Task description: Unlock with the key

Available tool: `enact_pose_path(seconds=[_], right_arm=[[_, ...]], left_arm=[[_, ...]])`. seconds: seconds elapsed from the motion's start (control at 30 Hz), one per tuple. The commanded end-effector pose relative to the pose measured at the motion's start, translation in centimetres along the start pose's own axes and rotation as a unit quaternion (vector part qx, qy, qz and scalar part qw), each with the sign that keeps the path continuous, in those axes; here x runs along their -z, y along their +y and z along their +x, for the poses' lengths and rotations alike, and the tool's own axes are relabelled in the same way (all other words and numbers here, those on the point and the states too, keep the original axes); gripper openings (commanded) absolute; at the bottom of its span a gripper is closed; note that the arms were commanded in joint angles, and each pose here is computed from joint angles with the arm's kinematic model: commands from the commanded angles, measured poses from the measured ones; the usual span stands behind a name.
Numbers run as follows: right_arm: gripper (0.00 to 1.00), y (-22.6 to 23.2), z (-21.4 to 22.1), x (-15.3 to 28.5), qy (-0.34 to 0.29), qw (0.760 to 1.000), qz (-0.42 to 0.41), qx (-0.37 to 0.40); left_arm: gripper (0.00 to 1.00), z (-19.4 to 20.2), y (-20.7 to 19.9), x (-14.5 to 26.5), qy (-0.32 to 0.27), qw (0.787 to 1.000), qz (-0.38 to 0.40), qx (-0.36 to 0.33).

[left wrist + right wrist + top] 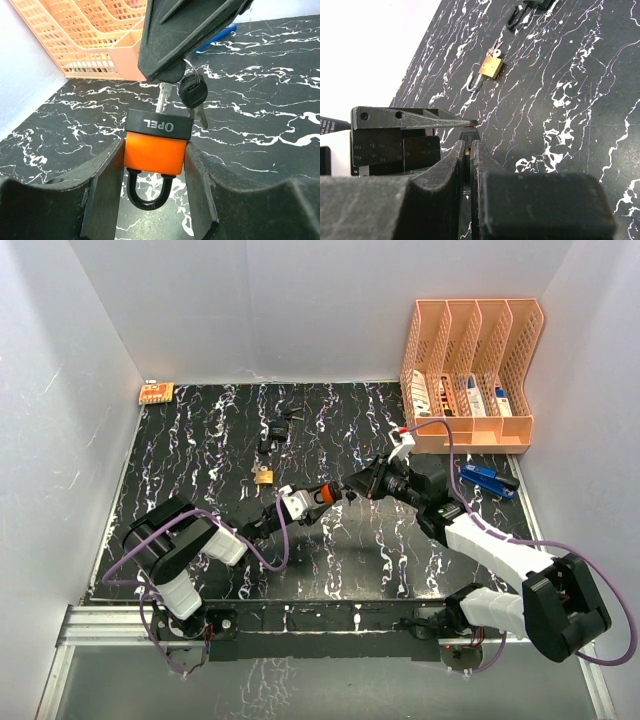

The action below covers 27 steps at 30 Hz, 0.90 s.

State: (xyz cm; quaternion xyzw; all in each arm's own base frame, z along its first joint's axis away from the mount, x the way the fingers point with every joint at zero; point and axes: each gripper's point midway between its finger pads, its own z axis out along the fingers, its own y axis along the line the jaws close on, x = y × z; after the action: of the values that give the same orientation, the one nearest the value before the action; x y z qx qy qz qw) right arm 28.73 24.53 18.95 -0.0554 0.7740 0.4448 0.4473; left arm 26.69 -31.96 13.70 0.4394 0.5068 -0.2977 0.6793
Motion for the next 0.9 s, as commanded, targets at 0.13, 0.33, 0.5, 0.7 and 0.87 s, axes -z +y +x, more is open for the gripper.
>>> enact_pose_path(seconds=[0.13,0.33,0.5,0.7,0.87], right_arm=[[0.00,2.2,-1.8,-0.5,-0.020,0.999,-0.039,0.023],[0.00,2.1,-1.5,-0.8,-0.012,0.999,-0.041,0.018],[0.00,2.1,-1.2,-1.2,-0.005,0.999,-0.049,0.013],[0.00,1.9,-0.9,-1.6,0.001,0.999,-0.052,0.009],[0.00,1.5,-0.2,-1.9,0.011,0.999,-0.049,0.004]], left_arm=[[0.00,-5.7,0.3,-1.4,-0.104,0.993,0.020,-0.042],[0.00,-6.8,0.6,-1.7,-0.118,0.992,0.017,-0.046],[0.00,-8.3,1.3,-2.6,-0.138,0.989,0.014,-0.047],[0.00,-10.3,1.9,-3.4,-0.161,0.986,0.015,-0.040],[0.00,-12.1,2.4,-3.1,-0.189,0.982,0.004,-0.032]])
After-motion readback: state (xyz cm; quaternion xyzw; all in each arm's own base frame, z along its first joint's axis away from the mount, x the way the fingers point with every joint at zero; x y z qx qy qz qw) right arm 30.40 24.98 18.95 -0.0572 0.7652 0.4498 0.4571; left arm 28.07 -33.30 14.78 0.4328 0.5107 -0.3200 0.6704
